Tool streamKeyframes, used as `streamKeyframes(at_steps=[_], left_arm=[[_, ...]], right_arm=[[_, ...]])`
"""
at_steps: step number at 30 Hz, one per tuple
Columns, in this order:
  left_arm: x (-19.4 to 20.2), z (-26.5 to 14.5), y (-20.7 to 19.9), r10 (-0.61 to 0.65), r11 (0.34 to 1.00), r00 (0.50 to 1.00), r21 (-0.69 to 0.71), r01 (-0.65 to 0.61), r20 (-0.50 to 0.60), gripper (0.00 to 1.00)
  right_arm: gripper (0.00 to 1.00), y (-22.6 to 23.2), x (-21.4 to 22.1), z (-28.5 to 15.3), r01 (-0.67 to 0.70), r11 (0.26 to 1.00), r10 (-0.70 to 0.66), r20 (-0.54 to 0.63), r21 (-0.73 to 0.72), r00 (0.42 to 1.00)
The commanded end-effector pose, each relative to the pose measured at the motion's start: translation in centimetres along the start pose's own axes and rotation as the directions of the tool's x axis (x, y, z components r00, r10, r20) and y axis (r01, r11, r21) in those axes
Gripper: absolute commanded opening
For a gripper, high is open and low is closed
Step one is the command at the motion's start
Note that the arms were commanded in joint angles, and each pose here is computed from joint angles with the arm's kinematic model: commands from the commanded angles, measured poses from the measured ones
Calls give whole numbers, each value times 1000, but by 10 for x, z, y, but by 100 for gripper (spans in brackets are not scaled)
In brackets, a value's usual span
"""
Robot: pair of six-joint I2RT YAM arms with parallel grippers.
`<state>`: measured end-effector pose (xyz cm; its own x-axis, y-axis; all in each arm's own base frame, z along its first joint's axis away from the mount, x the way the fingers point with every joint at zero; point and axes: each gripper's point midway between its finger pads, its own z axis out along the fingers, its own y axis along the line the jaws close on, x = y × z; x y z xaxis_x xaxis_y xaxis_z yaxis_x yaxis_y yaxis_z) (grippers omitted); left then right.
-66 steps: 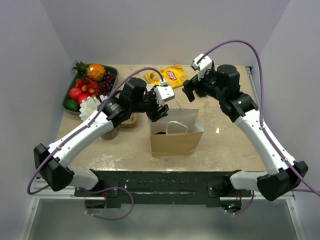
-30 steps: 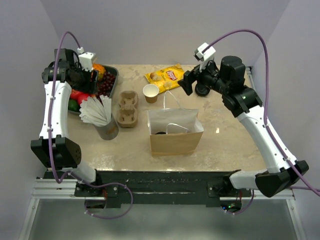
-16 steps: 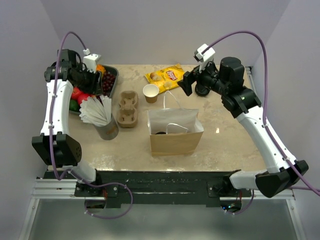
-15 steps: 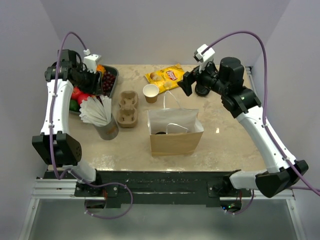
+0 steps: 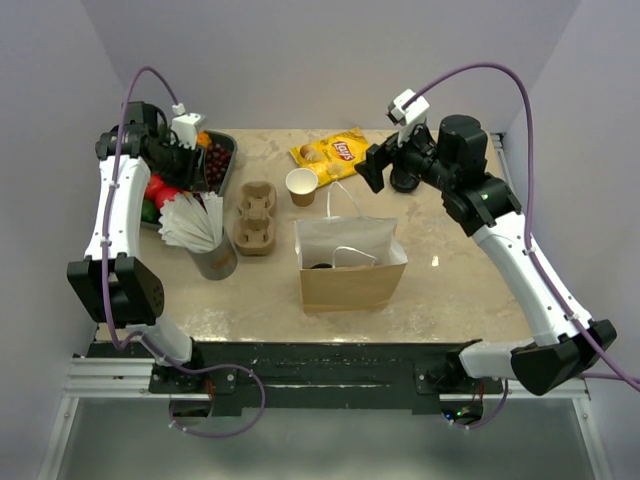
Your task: Pack the takeout coffee
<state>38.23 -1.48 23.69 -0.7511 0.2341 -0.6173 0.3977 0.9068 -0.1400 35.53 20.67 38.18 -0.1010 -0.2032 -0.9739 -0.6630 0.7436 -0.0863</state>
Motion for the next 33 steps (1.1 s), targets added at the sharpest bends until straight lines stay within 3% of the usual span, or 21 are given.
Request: streamKeyframes(at_steps=[1,7,10,16,20,26,28,31,33], left_arm=[[4,3,-6,6,999,1000,42,-5,-9,40],[10,2,-10,-4,999,1000,48,5,-22,38],[12,3,-11,-8,998,1000,56,9,-25,30],[-2,-2,-12,10,998,1000,59,-10,12,0],[-26,-25,-18,49,997,994,50,-54,94,0],[-63,-96,-38,241,970,920,-65,-233,307,0],[-62,-106,-42,268,963,904,-92,-252,332,0],[-76,-139,-55,310,951,850,-148,-273,426,0],[-94,-168,-68,354,935,776,-192,-298,522,0]], right_arm=[[99,-2,-14,-7,15,1000,-16,48,16,999],[99,-4,-12,-5,15,1000,-15,43,18,999],[99,-4,-12,-4,13,1000,-14,47,17,999],[99,-4,-12,-2,13,1000,-14,43,15,999],[99,-7,-15,-1,15,1000,-16,45,23,999],[99,-10,-20,6,7,1000,-8,37,26,999],[99,-11,-22,9,5,1000,-6,31,27,999],[99,-15,-22,13,8,999,-9,17,39,1000],[99,-17,-24,15,9,999,-9,13,44,1000]])
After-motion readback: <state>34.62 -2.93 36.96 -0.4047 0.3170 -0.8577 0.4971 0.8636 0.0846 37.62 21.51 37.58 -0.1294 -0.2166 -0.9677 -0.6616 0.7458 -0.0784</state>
